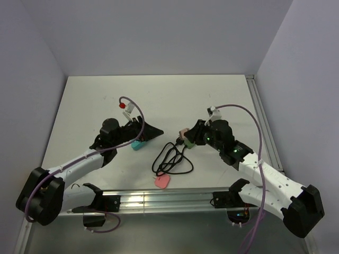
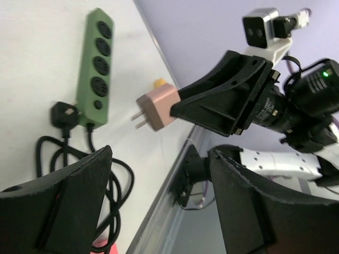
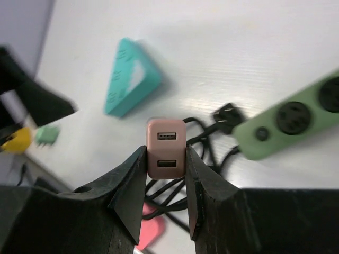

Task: Insert the plug
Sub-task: Pick up the plug from the center of the board, then insert the plug into the socket.

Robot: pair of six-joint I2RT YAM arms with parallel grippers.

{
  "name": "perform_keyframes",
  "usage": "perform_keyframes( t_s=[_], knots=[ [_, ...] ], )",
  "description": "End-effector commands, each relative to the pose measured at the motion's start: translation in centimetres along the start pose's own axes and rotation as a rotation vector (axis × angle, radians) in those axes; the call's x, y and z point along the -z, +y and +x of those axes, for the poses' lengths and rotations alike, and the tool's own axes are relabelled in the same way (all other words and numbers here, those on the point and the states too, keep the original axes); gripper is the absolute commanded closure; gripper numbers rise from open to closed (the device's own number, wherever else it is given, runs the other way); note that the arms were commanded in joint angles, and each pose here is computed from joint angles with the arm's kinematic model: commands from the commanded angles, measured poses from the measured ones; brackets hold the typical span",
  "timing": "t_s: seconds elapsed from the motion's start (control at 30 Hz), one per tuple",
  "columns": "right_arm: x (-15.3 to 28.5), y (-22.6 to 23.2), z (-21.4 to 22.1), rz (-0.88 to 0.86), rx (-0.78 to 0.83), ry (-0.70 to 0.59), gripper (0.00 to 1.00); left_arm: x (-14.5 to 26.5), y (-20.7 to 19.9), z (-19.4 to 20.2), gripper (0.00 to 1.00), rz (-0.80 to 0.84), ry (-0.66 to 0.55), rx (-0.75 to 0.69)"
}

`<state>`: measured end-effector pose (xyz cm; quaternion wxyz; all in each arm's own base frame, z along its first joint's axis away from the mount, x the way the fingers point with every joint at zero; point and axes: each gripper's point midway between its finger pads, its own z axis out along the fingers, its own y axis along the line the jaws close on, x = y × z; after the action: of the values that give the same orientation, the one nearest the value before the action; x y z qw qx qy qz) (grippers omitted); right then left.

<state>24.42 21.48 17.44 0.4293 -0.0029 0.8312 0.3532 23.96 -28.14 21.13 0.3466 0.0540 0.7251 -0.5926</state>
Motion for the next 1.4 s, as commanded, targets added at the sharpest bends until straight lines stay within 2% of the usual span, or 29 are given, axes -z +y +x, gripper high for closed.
perform_keyframes(
  t_s=[0.0,0.1,0.13,0.2,0.23,0.3,0.33,0.4,0.43,0.6,0.67,0.97,1.37],
  knots=[
    [0.7,-3.6,-4.2,0.255,-0.029,-0.165,1.0,0.4,0.1,-2.4,0.21,-0.083,-0.092,-0.064],
    [1.5,-6.0,-5.1,0.417,-0.051,-0.204,1.0,0.8,0.2,-2.8,0.21,-0.115,-0.113,-0.071],
    [2.3,-7.6,-5.4,0.52,-0.049,-0.225,1.0,0.8,0.3,-2.9,0.21,-0.12,-0.117,-0.072],
    [2.6,-8.2,-6.8,0.607,-0.078,-0.258,1.0,0.8,0.2,-2.9,0.21,-0.117,-0.116,-0.07],
    [3.6,-9.7,-6.7,0.714,-0.108,-0.271,1.0,0.8,0.3,-3.0,0.22,-0.122,-0.117,-0.068],
    [4.2,-9.9,-8.1,0.792,-0.135,-0.307,1.0,0.7,0.7,-2.8,0.22,-0.138,-0.113,-0.065],
    [4.5,-11.1,-7.1,0.879,-0.128,-0.259,1.0,0.7,0.8,-2.8,0.22,-0.141,-0.108,-0.06],
    [5.0,-10.9,-8.9,0.945,-0.183,-0.324,1.0,0.5,1.1,-2.8,0.22,-0.146,-0.106,-0.057],
    [5.0,-11.8,-8.0,1.022,-0.195,-0.288,1.0,0.4,1.1,-2.7,0.22,-0.143,-0.102,-0.057],
    [4.2,-11.6,-9.9,1.152,-0.217,-0.278,1.0,0.2,1.3,-2.6,0.23,-0.144,-0.093,-0.052],
    [4.0,-12.6,-9.1,1.243,-0.211,-0.242,1.0,0.2,1.3,-2.6,0.23,-0.14,-0.093,-0.052],
    [2.6,-12.9,-11.6,1.329,-0.249,-0.245,1.0,-0.3,1.6,-2.2,0.25,-0.137,-0.066,-0.04],
    [0.3,-15.9,-10.1,1.362,-0.238,-0.24,1.0,-0.5,1.8,-2.0,0.24,-0.138,-0.061,-0.039]
  ],
)
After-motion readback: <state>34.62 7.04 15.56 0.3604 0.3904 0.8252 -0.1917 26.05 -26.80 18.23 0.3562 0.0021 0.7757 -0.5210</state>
